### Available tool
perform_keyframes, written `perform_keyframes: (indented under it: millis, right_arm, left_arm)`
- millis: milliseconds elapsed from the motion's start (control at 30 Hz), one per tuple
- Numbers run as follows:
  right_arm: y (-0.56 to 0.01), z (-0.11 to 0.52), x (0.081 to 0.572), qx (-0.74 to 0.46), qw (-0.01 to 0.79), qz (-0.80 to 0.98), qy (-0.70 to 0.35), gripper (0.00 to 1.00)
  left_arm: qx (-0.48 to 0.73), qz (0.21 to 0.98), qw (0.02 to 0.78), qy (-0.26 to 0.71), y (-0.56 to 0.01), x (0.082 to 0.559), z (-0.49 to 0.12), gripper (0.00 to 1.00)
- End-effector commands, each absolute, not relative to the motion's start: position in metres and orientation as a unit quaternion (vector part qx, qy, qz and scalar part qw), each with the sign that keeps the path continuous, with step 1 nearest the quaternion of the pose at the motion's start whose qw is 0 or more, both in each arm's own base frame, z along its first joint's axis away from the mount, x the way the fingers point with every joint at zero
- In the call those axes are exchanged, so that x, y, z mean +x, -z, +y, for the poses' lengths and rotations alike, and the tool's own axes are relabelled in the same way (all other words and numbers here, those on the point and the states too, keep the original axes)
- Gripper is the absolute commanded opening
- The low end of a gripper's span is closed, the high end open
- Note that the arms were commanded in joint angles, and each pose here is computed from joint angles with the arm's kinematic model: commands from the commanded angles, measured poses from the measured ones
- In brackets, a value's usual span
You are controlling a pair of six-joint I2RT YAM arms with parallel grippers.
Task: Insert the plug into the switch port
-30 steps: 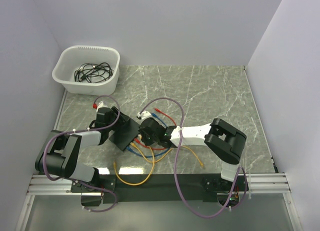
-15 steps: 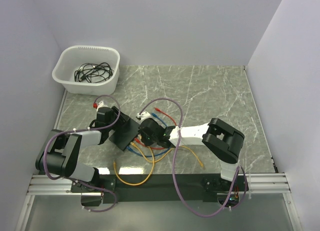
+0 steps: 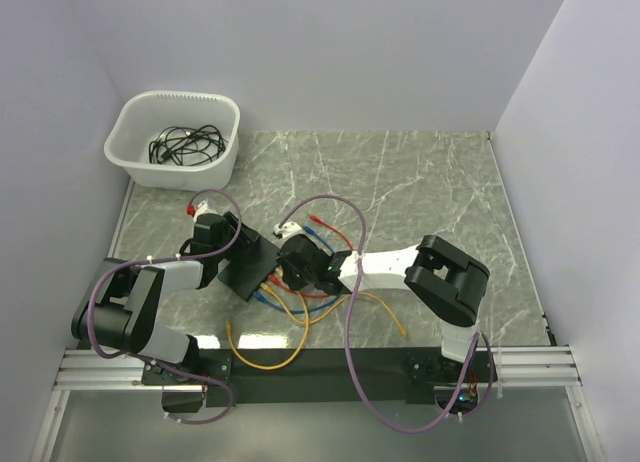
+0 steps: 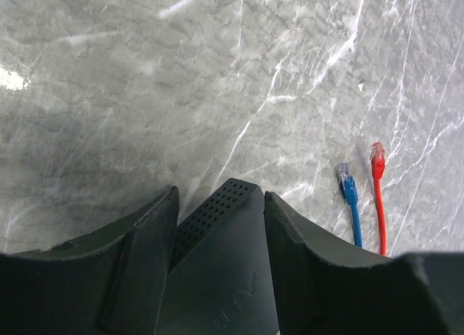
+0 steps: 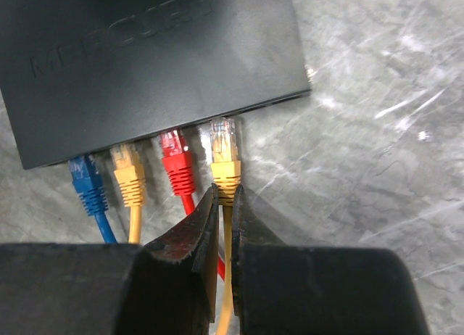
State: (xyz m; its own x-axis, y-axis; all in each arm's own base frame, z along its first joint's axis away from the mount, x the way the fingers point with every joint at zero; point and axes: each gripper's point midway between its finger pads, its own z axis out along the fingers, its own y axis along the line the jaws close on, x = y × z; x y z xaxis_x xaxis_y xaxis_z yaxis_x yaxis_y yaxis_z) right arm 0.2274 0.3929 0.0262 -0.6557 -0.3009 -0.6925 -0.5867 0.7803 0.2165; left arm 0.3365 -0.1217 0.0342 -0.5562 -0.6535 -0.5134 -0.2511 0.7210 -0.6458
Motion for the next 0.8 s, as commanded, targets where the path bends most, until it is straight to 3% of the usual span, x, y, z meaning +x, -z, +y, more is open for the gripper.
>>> perform_keyframes:
  millis: [0,767]
  right_arm:
    - [-0.106,0.424,0.273,-0.188,0.428,0.834,-0.293,0.00]
    - [-0.108,0.453,0.245,-0.227,0.404,0.807,-0.367,0.00]
  left_arm:
    - [-0.255,0.878,0.325,0.239,-0.003,0.306,-0.127,0.57]
    - [-0.253,0.878,0.321,0.249,0.000,0.305,-0.131,0.57]
